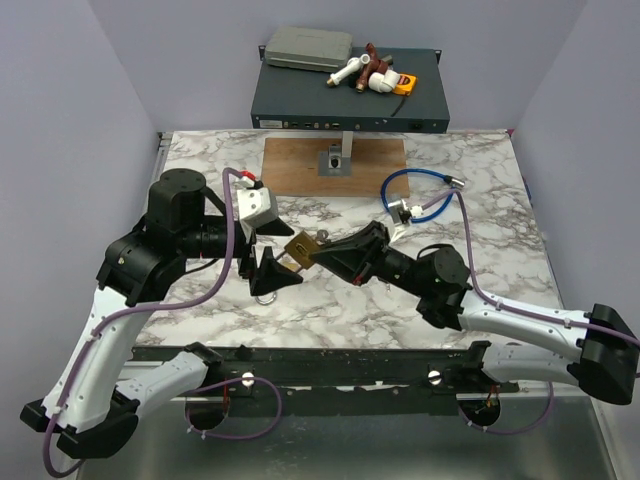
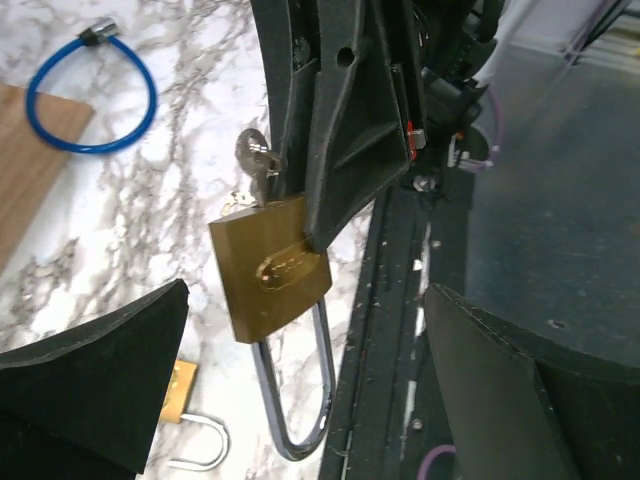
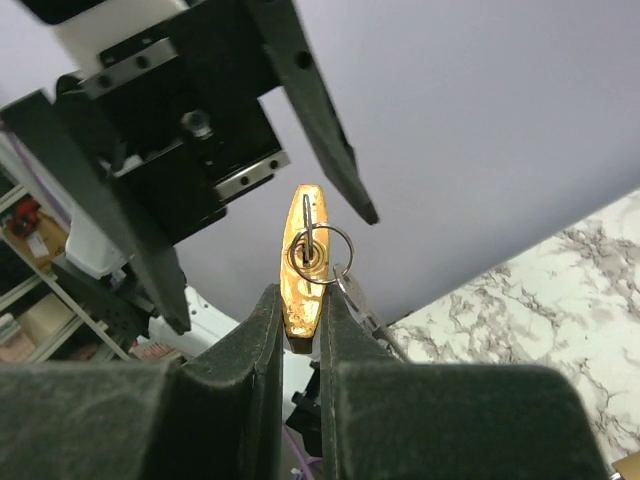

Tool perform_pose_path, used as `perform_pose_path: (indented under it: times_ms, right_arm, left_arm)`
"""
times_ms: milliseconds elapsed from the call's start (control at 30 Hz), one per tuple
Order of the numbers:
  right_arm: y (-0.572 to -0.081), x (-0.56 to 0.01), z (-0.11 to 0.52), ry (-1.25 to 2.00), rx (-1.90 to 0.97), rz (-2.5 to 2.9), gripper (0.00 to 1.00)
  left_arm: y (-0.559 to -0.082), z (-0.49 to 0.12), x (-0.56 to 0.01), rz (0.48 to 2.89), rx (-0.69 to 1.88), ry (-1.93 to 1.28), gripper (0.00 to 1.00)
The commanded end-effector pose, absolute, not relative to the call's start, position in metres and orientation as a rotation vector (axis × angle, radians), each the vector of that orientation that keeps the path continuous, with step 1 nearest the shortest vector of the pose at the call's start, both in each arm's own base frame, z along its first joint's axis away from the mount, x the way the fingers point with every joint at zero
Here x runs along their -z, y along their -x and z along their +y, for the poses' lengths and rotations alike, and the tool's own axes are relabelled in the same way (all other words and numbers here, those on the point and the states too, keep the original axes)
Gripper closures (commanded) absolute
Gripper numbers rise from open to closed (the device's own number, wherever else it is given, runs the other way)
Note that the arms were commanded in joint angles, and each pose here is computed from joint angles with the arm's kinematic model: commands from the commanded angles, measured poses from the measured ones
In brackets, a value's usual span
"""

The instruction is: Unlock with the key

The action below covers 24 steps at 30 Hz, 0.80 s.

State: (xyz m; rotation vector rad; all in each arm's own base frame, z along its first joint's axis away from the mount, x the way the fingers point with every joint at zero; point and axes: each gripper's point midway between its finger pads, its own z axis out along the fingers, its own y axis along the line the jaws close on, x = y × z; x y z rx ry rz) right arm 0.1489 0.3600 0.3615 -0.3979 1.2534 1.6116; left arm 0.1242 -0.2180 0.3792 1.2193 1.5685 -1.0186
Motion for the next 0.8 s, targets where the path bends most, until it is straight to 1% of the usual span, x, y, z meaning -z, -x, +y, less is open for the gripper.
perform_pose_path:
  times_ms: [0,33,167,300,333,433,567,700,767]
  right_arm:
    - [-0.125,-0.398,0.353,0.523,-1.639,1.088,0.99]
    - [-0.123,-0.4,0.353,0.536,-1.642,1.082,0.99]
    - [-0.118,-0.406,0.356,0.583,-1.645,1.071,0.99]
    - [-0.118,-0.411,0.356,0.594,-1.637,1.052,0.99]
    - [-0.117,-0.414,0.356,0.597,-1.633,1.046,0.99]
    - [-0.116,-0.417,0.358,0.622,-1.63,1.034,0.99]
    - [-0.115,-0.418,0.36,0.638,-1.631,1.029,0.99]
    - [-0.114,-0.414,0.364,0.655,-1.634,1.034,0.99]
    - [-0.112,-0.41,0.368,0.672,-1.643,1.047,0.99]
  left_arm:
    - [-0.105,-0.221,-0.384,1.574,1.247,-1.217,0.02]
    - [-0.103,-0.221,-0.387,1.559,1.274,-1.221,0.05]
    - [-0.095,-0.225,-0.393,1.533,1.39,-1.221,0.24]
    - [-0.09,-0.227,-0.386,1.563,1.493,-1.205,0.52]
    - [-0.089,-0.227,-0.383,1.567,1.509,-1.203,0.56]
    - [-0.089,-0.226,-0.375,1.588,1.509,-1.188,0.6]
    - [-0.09,-0.225,-0.374,1.59,1.48,-1.178,0.76]
    - [-0.093,-0.222,-0.377,1.58,1.438,-1.164,0.98]
    - [-0.095,-0.221,-0.384,1.558,1.416,-1.157,1.0]
